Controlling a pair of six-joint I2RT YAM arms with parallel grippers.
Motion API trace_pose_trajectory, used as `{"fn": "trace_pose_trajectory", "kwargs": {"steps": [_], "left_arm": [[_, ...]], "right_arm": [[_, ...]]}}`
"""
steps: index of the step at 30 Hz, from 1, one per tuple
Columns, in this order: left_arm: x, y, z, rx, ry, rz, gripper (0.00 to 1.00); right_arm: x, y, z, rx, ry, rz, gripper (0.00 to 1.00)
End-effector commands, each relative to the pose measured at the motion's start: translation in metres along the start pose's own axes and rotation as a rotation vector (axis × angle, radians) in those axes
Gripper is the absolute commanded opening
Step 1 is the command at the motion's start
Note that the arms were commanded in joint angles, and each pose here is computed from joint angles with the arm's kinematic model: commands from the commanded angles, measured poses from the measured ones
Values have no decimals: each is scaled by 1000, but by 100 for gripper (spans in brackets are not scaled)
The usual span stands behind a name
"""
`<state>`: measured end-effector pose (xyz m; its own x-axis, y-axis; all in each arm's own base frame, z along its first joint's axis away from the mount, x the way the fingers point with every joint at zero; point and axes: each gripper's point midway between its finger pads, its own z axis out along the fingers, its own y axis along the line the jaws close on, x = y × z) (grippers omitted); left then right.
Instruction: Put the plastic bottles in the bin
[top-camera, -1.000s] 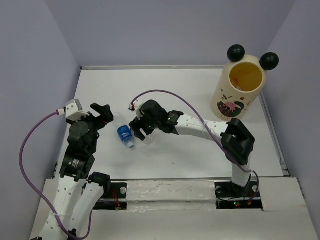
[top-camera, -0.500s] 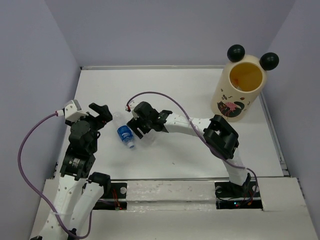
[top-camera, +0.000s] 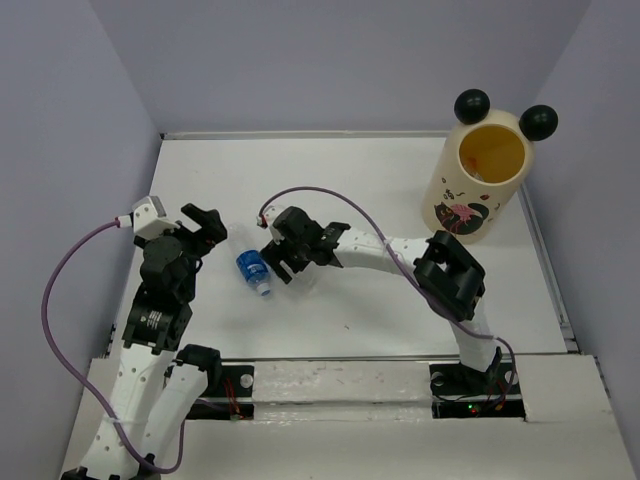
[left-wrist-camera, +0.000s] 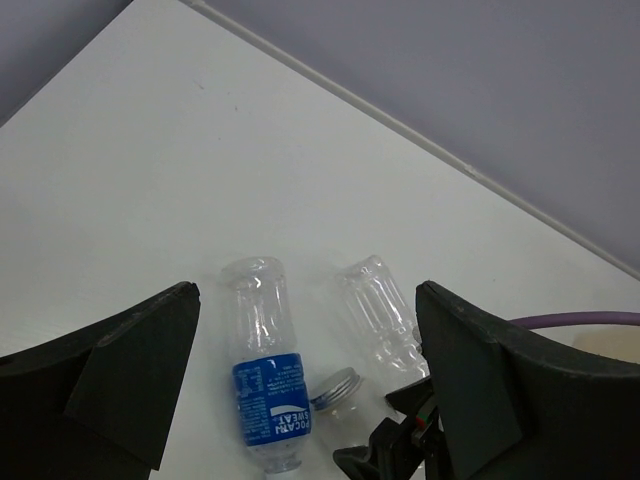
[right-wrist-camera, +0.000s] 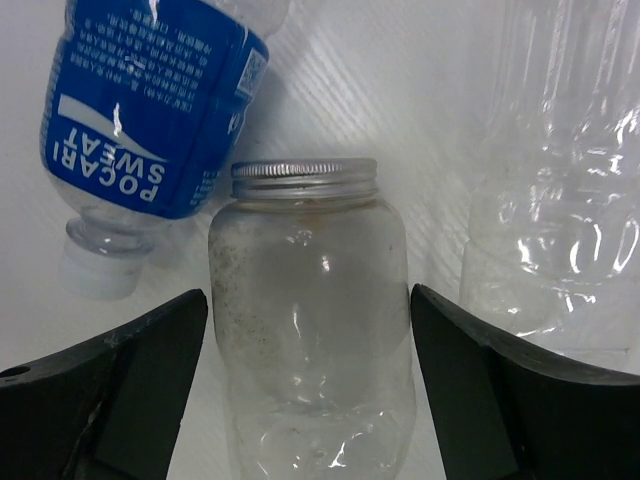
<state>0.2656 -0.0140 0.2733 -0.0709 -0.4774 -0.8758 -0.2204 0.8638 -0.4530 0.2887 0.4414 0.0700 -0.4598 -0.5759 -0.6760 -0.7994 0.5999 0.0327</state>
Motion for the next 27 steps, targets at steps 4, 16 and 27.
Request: {"fn": "trace_pose_trajectory", "kwargs": {"steps": [4,16,27], "left_arm": [[-17,-12,1,41,-40,-24,99],[-16,-18,0,76,-33,-21,99],[-20,-40,-13,206,-37,-5,99]], "right_arm": [[38,15,-9,-50,122,2,88],[-25,-3,-83,63,-116,76,51],[-93,-224,-356,871,-766,284,47]]}}
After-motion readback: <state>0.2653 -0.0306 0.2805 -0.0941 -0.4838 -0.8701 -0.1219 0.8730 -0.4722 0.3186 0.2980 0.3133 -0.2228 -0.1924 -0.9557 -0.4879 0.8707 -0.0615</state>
